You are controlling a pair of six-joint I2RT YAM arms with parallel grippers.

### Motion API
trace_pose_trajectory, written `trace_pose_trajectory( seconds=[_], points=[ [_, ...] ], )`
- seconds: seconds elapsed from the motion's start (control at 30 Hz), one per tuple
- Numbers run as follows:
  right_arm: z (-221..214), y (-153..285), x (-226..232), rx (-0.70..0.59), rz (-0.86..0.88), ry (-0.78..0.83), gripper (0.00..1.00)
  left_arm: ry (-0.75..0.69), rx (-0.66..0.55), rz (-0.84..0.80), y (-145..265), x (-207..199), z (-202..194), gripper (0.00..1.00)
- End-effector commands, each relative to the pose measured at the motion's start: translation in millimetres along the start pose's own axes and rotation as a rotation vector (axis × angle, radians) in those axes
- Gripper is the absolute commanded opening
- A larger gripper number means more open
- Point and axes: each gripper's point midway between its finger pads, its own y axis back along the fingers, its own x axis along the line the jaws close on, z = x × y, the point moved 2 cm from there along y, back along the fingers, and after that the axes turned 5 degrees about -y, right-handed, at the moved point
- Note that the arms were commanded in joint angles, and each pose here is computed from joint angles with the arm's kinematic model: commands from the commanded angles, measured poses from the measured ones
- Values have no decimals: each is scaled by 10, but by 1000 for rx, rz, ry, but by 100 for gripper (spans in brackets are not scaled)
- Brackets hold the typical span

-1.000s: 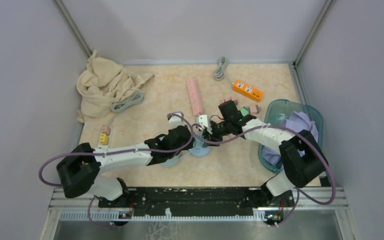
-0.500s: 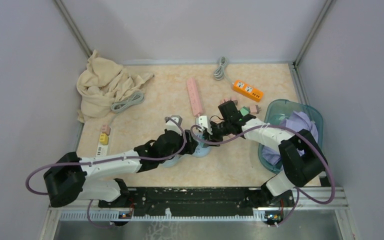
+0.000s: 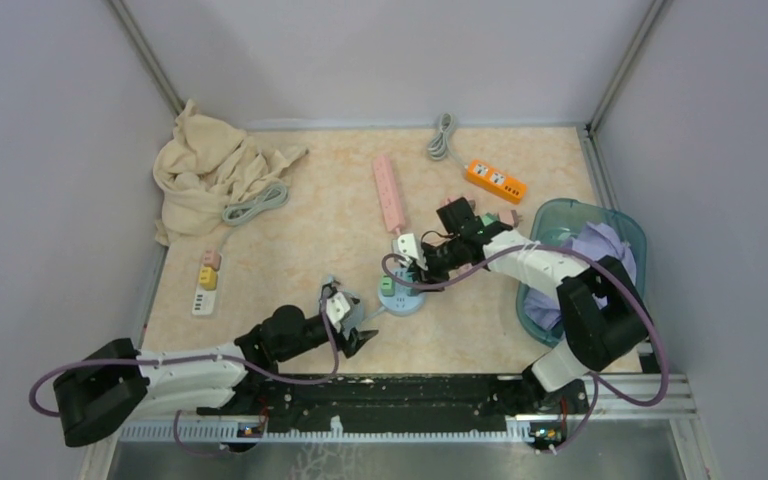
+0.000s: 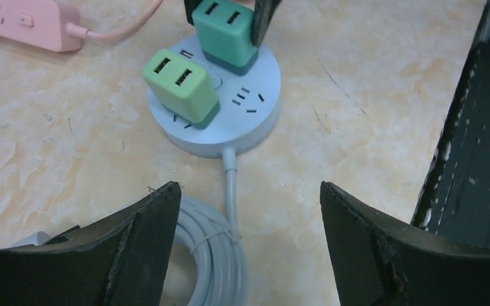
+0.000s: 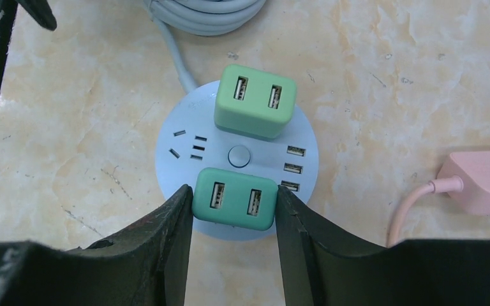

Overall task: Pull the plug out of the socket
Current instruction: Remove the plug from the socket.

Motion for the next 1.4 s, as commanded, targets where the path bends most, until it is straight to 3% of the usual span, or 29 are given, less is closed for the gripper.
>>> trace_pose_trajectory(
  seconds=[0.0, 0.2, 0.5, 0.63, 0.77, 0.93, 1.2, 1.37],
  points=[
    [139, 110, -10, -52, 65, 106, 9, -239, -219, -94, 10, -65, 388, 85],
    [-8, 192, 102, -9, 169, 282, 10, -324, -240, -160, -64, -125, 396, 79],
    [-14, 184, 108, -14, 172, 293, 10, -353, -272, -233, -282, -37, 490, 68],
    [-14, 175, 114, -18, 177, 287, 10, -345, -261, -247, -442, 7, 488, 70],
    [-11, 181, 111, -18, 175, 285, 10, -330, -254, -259, -573, 32, 432, 82],
    [-7, 179, 111, -20, 175, 285, 10, -294, -234, -281, -686, 47, 318, 83],
    [-16, 166, 114, -21, 179, 281, 10, -244, -213, -365, -851, -8, 229, 64],
    [-13, 160, 108, -24, 177, 272, 9, -211, -188, -385, -884, -19, 142, 59]
  ],
)
